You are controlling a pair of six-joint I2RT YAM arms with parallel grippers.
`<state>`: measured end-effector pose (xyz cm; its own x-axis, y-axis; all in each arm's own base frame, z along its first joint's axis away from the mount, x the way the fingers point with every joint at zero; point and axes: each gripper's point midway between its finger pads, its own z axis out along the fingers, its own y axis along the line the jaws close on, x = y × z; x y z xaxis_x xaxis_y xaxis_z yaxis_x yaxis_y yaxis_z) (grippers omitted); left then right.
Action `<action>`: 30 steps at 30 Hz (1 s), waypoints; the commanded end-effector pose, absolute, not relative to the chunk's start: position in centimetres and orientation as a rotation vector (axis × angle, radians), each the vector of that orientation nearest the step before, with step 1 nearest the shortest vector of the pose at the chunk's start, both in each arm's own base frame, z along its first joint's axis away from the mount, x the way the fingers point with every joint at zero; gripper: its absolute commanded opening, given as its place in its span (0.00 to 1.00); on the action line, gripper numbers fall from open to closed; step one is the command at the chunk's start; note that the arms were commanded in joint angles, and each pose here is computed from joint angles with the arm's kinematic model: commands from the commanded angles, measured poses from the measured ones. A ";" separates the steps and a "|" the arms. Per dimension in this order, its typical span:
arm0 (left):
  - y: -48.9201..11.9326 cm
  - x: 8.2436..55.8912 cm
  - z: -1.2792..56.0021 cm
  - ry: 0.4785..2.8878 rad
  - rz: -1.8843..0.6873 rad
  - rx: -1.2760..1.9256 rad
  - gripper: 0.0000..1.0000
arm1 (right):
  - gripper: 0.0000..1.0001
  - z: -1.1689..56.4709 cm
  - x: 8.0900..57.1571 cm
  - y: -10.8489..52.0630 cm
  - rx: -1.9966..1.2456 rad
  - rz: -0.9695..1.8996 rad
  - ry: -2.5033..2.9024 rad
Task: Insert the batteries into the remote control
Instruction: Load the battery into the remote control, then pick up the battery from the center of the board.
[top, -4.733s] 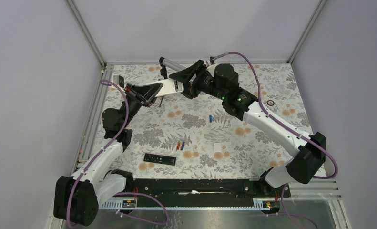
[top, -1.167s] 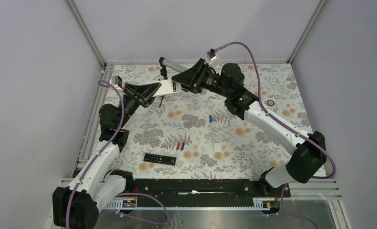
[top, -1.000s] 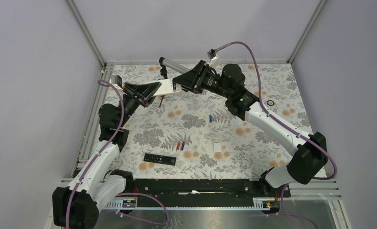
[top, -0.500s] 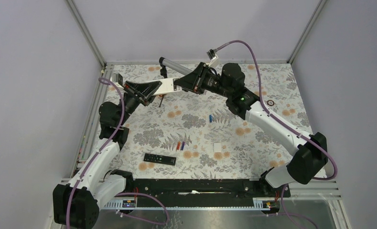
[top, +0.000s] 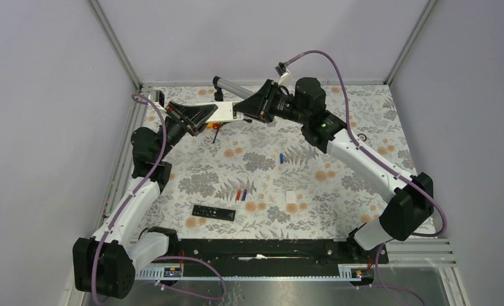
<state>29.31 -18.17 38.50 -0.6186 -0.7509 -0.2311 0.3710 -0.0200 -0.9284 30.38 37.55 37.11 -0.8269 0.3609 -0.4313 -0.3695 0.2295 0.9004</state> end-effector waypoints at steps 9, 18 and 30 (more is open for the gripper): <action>-18.1 27.4 41.7 1.400 -1.725 -0.222 0.00 | 0.72 38.3 27.9 35.6 -0.099 1.700 1.880; -17.4 28.3 40.1 1.449 -1.654 -0.222 0.00 | 0.93 40.5 27.1 29.3 -0.164 1.557 1.700; -15.0 29.5 36.6 1.627 -1.288 -0.263 0.00 | 0.53 25.7 32.3 17.5 0.060 0.498 2.132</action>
